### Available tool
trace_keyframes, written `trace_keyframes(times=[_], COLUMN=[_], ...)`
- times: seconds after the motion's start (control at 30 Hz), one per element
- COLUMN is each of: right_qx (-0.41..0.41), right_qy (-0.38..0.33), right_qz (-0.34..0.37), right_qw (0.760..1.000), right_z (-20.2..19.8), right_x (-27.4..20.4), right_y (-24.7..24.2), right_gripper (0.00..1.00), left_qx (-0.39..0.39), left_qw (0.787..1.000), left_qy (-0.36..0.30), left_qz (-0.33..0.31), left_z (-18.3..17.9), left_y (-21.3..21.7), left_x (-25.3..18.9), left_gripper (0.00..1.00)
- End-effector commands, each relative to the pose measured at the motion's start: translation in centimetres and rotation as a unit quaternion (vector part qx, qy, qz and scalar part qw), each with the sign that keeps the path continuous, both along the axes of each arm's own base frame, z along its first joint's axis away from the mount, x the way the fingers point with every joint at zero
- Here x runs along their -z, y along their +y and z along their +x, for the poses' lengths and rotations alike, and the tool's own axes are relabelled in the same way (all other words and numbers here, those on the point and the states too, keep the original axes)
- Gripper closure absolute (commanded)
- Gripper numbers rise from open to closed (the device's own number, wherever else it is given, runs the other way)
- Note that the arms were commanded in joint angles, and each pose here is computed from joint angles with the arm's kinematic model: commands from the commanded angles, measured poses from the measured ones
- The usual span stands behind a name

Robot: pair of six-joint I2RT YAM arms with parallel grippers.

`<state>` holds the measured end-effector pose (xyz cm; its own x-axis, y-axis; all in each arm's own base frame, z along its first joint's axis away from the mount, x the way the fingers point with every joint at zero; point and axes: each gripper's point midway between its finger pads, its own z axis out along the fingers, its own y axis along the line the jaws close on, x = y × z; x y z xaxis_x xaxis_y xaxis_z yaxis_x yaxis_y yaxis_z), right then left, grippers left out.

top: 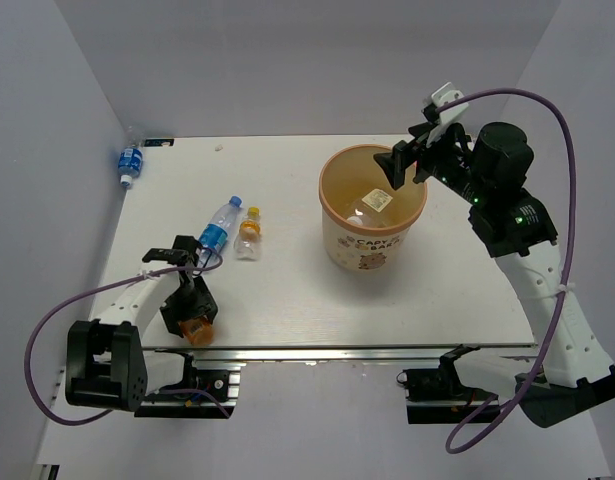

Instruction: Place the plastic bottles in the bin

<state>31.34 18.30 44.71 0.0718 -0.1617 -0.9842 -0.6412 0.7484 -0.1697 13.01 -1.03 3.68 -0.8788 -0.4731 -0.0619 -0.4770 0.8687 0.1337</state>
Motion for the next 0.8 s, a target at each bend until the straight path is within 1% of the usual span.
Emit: trace_keyframes(times=[0.0, 0.03, 0.07, 0.17, 0.2, 0.27, 0.3, 0.37, 0.4, 0.43, 0.47, 0.5, 0.53, 0.57, 0.6, 0.63, 0.67, 0.7, 0.73, 0.77], right_qx=[0.007, 0.008, 0.016, 0.034, 0.045, 0.075, 0.088, 0.122, 0.134, 0.149, 0.181, 0.195, 0.228, 0.242, 0.255, 0.271, 0.303, 0.317, 0.33, 0.349], right_qy=[-0.017, -0.016, -0.016, -0.015, -0.009, -0.015, -0.013, -0.024, -0.027, -0.025, -0.03, -0.02, -0.029, -0.025, -0.021, -0.01, -0.004, 0.004, 0.012, 0.031], right_qz=[0.022, 0.023, 0.024, 0.028, 0.029, 0.035, 0.043, 0.057, 0.062, 0.073, 0.084, 0.084, 0.105, 0.123, 0.133, 0.141, 0.164, 0.171, 0.179, 0.196], right_qw=[1.0, 1.0, 0.999, 0.999, 0.999, 0.996, 0.995, 0.991, 0.989, 0.986, 0.979, 0.977, 0.968, 0.962, 0.958, 0.952, 0.939, 0.933, 0.927, 0.916], right_z=[-0.1, -0.1, 0.0, 0.3, 0.6, 0.8, 1.1, 1.1, 1.1, 1.5, 1.5, 1.8, 1.9, 2.0, 2.2, 2.5, 2.7, 2.9, 3.1, 3.4], right_x=[-1.1, -1.1, -0.9, -0.5, 0.1, 0.1, 0.5, 0.1, 0.2, 0.8, 0.6, 1.9, 1.5, 1.8, 2.2, 3.2, 3.5, 4.1, 4.7, 6.1], right_y=[-0.4, -0.5, -0.7, -1.4, -1.8, -3.3, -3.8, -5.8, -6.5, -7.1, -8.8, -9.4, -11.0, -11.7, -12.3, -13.1, -14.6, -15.3, -16.0, -16.9], right_gripper=[0.11, 0.11, 0.11, 0.11, 0.11, 0.11, 0.11, 0.11, 0.11, 0.11, 0.11, 0.11, 0.11, 0.11, 0.11, 0.11, 0.11, 0.11, 0.11, 0.11], left_qx=[-0.008, -0.008, -0.012, -0.015, -0.013, -0.008, -0.001, 0.007, 0.018, 0.022, 0.025, 0.028, 0.022, 0.025, 0.04, 0.045, 0.048, 0.05, 0.056, 0.066], left_qw=[0.999, 0.999, 0.999, 0.998, 0.998, 0.997, 0.995, 0.992, 0.989, 0.984, 0.98, 0.969, 0.955, 0.941, 0.908, 0.886, 0.865, 0.846, 0.816, 0.796], left_qy=[-0.032, -0.037, -0.042, -0.054, -0.062, -0.075, -0.097, -0.125, -0.144, -0.176, -0.196, -0.24, -0.288, -0.324, -0.392, -0.432, -0.466, -0.495, -0.538, -0.562], left_qz=[-0.007, -0.011, -0.012, -0.013, -0.015, -0.018, -0.021, -0.016, -0.013, -0.018, -0.023, -0.043, -0.066, -0.091, -0.142, -0.163, -0.183, -0.192, -0.204, -0.213], left_z=[1.4, 1.7, 1.9, 2.5, 3.0, 3.6, 4.6, 5.8, 6.4, 7.8, 8.6, 10.3, 12.2, 13.5, 15.9, 16.8, 17.6, 18.4, 19.9, 20.7], left_y=[-0.7, -0.9, -1.0, -1.2, -1.4, -1.6, -1.9, -2.2, -2.5, -2.9, -3.2, -4.1, -5.1, -6.2, -8.5, -9.4, -10.5, -11.0, -11.9, -12.7], left_x=[0.0, 0.0, -0.1, -0.5, -1.0, -1.7, -2.8, -4.3, -5.2, -7.0, -8.1, -9.7, -11.8, -13.3, -16.1, -18.3, -20.5, -22.3, -24.9, -27.0], left_gripper=[0.25, 0.31, 0.42, 0.59, 0.69, 0.75, 0.83, 0.88, 0.91, 0.95, 1.0, 1.0, 1.0, 1.0, 1.0, 1.0, 1.0, 1.0, 1.0, 1.0])
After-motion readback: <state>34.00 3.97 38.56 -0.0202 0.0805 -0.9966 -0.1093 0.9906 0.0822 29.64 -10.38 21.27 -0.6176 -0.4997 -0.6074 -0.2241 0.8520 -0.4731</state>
